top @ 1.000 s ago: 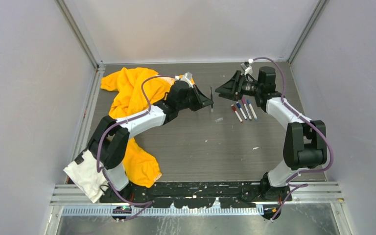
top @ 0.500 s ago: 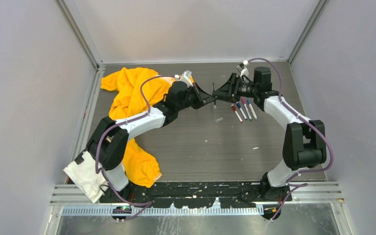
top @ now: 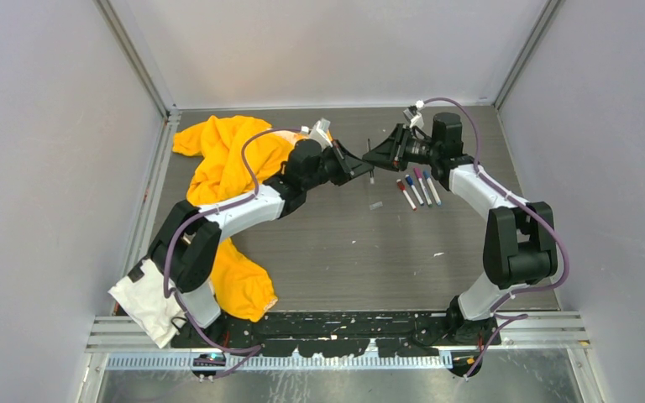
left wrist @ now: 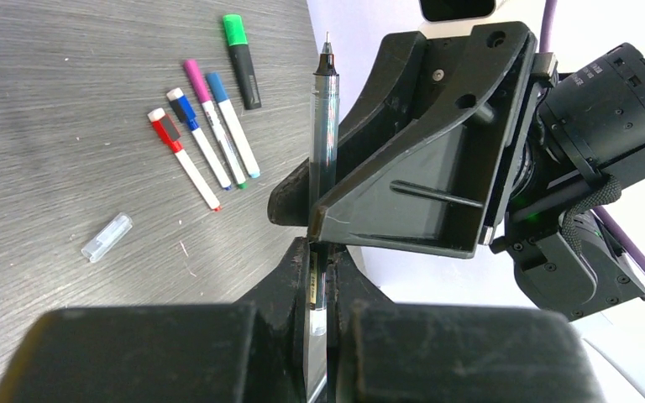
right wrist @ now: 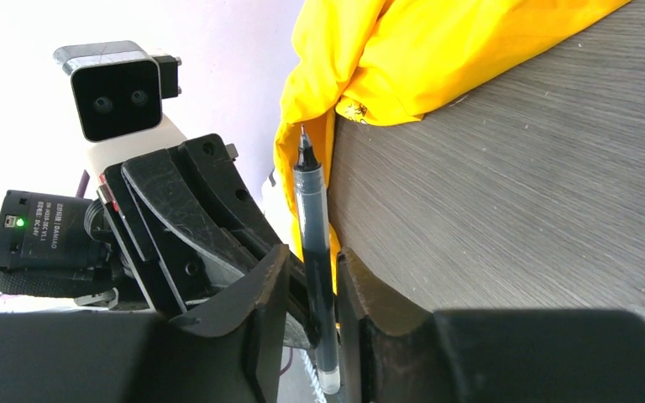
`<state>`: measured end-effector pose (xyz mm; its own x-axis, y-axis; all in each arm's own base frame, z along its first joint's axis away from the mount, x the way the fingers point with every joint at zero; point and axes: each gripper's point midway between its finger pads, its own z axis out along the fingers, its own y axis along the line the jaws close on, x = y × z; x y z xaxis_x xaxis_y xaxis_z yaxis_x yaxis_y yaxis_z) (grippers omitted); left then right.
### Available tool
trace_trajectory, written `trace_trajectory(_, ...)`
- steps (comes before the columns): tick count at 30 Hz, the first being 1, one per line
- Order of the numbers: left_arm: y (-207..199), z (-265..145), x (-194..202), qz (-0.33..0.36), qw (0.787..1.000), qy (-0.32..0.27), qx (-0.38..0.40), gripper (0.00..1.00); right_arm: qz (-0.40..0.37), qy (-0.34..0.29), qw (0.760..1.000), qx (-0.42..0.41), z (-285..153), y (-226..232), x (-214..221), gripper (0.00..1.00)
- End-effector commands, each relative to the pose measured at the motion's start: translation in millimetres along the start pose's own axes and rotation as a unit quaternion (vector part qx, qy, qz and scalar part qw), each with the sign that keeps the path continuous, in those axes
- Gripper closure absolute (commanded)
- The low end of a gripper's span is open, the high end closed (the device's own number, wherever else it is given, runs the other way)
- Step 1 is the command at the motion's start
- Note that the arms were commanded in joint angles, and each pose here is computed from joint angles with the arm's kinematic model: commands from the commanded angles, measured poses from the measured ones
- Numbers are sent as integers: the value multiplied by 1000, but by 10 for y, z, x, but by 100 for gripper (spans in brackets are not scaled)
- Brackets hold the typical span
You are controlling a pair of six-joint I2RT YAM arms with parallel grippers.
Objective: Insert the pens into the pen caps
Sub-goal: Pick up the pen from the center of the board.
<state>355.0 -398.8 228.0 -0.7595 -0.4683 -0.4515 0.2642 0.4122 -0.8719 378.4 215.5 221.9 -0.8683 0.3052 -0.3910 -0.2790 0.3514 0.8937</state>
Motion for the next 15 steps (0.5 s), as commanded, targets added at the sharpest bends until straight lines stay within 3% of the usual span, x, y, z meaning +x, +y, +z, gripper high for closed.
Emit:
trace_trajectory(1,-331,-68,-105,9,999,-18,50,99,-14,-7,1000,-15,46,93,-34,72)
trace_trajectory(6,-347,-82,-117,10,998,-23,54,98,-23,1,999,-26,51,144,1,98)
trace_trajectory(10,-359,-160,-115,33,997,-24,58,80,-62,25,996,-55,0,239,56,99)
trace_trajectory(13,-344,-309,-113,70,996,-23,57,61,-88,45,993,-64,-56,257,101,99)
trace_trajectory(15,-356,-442,-138,96,993,-28,65,55,-101,60,991,-68,-90,265,147,99)
